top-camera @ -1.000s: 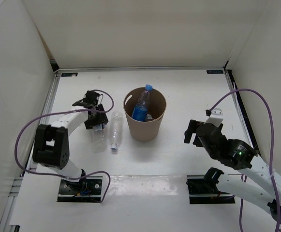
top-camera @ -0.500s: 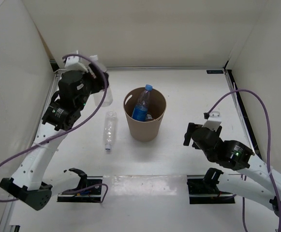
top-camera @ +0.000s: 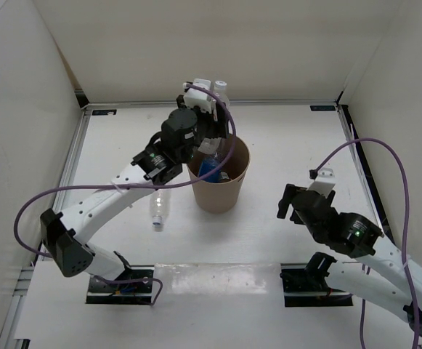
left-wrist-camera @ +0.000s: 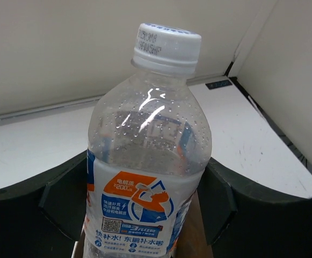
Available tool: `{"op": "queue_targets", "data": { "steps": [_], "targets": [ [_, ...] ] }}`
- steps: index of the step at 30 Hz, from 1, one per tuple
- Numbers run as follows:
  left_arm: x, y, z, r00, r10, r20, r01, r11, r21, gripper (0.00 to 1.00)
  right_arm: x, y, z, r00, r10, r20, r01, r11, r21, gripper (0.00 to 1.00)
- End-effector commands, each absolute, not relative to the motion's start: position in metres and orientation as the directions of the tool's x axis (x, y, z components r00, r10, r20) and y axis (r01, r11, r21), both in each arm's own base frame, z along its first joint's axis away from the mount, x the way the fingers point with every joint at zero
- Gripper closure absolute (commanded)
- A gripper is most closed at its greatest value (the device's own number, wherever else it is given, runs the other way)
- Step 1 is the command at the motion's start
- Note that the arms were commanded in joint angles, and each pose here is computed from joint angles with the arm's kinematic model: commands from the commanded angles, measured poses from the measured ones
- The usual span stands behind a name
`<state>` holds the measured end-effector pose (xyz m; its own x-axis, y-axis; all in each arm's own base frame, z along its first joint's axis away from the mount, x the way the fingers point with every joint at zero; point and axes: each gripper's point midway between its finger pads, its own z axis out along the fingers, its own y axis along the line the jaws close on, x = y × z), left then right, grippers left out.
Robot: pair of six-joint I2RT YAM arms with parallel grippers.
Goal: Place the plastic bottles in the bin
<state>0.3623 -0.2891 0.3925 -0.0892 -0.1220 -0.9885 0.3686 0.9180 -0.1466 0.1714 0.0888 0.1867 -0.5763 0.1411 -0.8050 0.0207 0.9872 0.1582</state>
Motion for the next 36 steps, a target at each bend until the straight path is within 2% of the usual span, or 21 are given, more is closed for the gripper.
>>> {"op": "queue_targets", "data": {
  "steps": [1,7,16,20,25,27,28,29,31,32,33,35,36],
  "targets": [
    [0.362,-0.287,0.409,-0.008,-0.153,-0.988,0.353,0.924,-0.146,0.18,0.176,0.093,0.191,-0.560,0.159,-0.813,0.021,0.984,0.178,0.10],
    [0.358,-0.287,0.385,-0.029,-0.159,-0.987,0.315,0.936,-0.160,0.14,0.177,0.094,0.189,-0.565,0.149,-0.811,0.014,0.985,0.172,0.10],
    [0.350,-0.267,0.359,-0.055,-0.082,-0.995,0.255,0.962,-0.094,0.00,0.178,0.098,0.187,-0.576,0.132,-0.807,-0.002,0.987,0.163,0.10],
    [0.337,-0.239,0.380,-0.024,-0.093,-0.995,0.204,0.974,-0.096,0.00,0.179,0.103,0.184,-0.592,0.111,-0.798,-0.015,0.989,0.149,0.10],
    [0.304,-0.162,0.420,0.064,-0.150,-0.987,0.046,0.988,-0.147,0.00,0.180,0.104,0.181,-0.605,0.096,-0.790,-0.016,0.991,0.133,0.10],
    [0.299,-0.137,0.406,0.026,-0.127,-0.992,-0.048,0.991,-0.128,0.00,0.181,0.105,0.181,-0.605,0.101,-0.789,-0.014,0.990,0.137,0.10],
    [0.293,-0.127,0.406,0.024,-0.194,-0.981,-0.070,0.978,-0.195,0.00,0.181,0.104,0.181,-0.605,0.100,-0.790,-0.014,0.991,0.136,0.10],
    [0.291,-0.118,0.381,-0.057,-0.130,-0.990,-0.098,0.987,-0.124,0.00,0.181,0.105,0.181,-0.606,0.103,-0.789,-0.012,0.990,0.139,0.10],
    [0.295,-0.108,0.358,-0.107,-0.194,-0.975,-0.144,0.973,-0.178,0.00,0.181,0.104,0.181,-0.606,0.102,-0.789,-0.012,0.990,0.137,0.10],
    [0.291,-0.100,0.330,-0.207,-0.148,-0.967,-0.158,0.981,-0.116,0.00,0.181,0.104,0.181,-0.605,0.105,-0.789,-0.011,0.990,0.141,0.10],
    [0.291,-0.100,0.316,-0.239,-0.194,-0.951,-0.180,0.972,-0.152,0.00,0.181,0.104,0.180,-0.606,0.101,-0.789,-0.013,0.990,0.137,0.10],
    [0.289,-0.110,0.271,-0.391,-0.214,-0.895,-0.140,0.975,-0.172,0.00,0.181,0.104,0.181,-0.606,0.102,-0.788,-0.012,0.990,0.138,0.10],
    [0.293,-0.116,0.265,-0.404,-0.238,-0.883,-0.124,0.971,-0.205,0.00,0.181,0.105,0.181,-0.605,0.104,-0.789,-0.013,0.990,0.141,0.10]
  ]
}}
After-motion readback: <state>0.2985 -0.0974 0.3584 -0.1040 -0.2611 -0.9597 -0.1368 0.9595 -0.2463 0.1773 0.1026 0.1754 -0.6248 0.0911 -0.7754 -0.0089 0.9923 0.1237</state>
